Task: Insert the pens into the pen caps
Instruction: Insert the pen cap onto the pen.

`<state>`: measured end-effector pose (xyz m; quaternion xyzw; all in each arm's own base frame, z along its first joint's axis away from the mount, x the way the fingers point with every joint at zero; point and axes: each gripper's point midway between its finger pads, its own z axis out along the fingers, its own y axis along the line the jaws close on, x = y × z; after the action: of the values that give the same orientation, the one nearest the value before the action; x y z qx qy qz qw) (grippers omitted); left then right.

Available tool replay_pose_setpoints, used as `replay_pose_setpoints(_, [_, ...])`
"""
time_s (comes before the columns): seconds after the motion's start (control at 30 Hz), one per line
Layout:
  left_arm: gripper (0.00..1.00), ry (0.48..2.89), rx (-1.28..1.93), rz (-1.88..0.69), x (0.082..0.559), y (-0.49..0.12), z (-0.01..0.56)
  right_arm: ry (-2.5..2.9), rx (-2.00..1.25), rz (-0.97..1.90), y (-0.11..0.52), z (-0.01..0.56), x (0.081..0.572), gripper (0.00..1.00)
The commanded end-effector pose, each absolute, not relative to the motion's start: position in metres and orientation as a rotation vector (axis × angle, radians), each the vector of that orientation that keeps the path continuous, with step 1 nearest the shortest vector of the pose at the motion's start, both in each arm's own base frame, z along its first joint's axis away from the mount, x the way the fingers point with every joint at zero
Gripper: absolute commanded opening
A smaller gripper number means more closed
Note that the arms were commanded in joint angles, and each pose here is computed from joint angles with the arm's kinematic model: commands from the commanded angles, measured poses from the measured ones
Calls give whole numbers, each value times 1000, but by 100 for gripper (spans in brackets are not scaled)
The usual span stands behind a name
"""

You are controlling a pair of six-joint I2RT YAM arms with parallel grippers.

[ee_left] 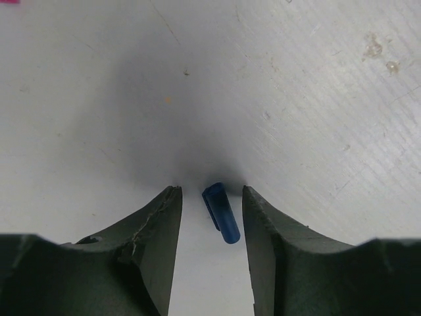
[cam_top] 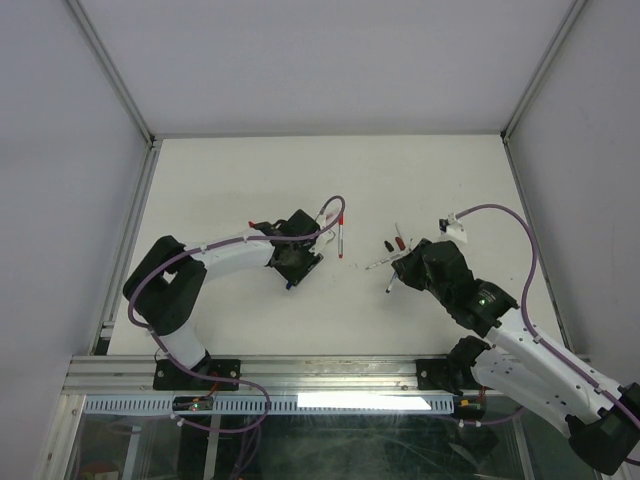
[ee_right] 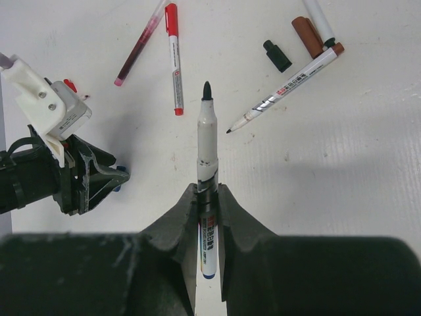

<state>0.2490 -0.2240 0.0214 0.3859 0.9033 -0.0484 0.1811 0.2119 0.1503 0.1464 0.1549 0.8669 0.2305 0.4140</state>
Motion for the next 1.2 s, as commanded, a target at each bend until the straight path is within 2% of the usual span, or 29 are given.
replay_pose_setpoints(0.0, [41,2514,1094,-120,263,-227,23,2121,395,613,154,159,220,0])
replay_pose_setpoints(0.17, [30,2566,1067,-99,258,-223,18,2121,396,609,154,158,221,0])
replay_pose_setpoints(0.37, [22,2631,887,-113,261,-219,21,2127,387,608,157,158,223,0])
replay_pose_setpoints(0.4, [22,2635,846,-137,263,-220,24,2129,387,608,157,157,223,0])
replay_pose_setpoints(0.5, [31,2637,753,-145,270,-218,31,2132,384,613,159,156,224,0])
replay_pose_setpoints(0.57, [41,2641,708,-130,274,-213,36,2135,382,614,159,155,224,0])
replay_pose_setpoints(0.67, [45,2651,679,-100,275,-207,41,2135,377,617,161,155,224,0])
replay_pose_setpoints(1.03, [43,2759,585,-207,249,-211,32,2137,376,625,162,155,225,0])
replay_pose_setpoints(1.17, [39,2808,508,-207,240,-209,27,2135,374,626,162,156,225,0])
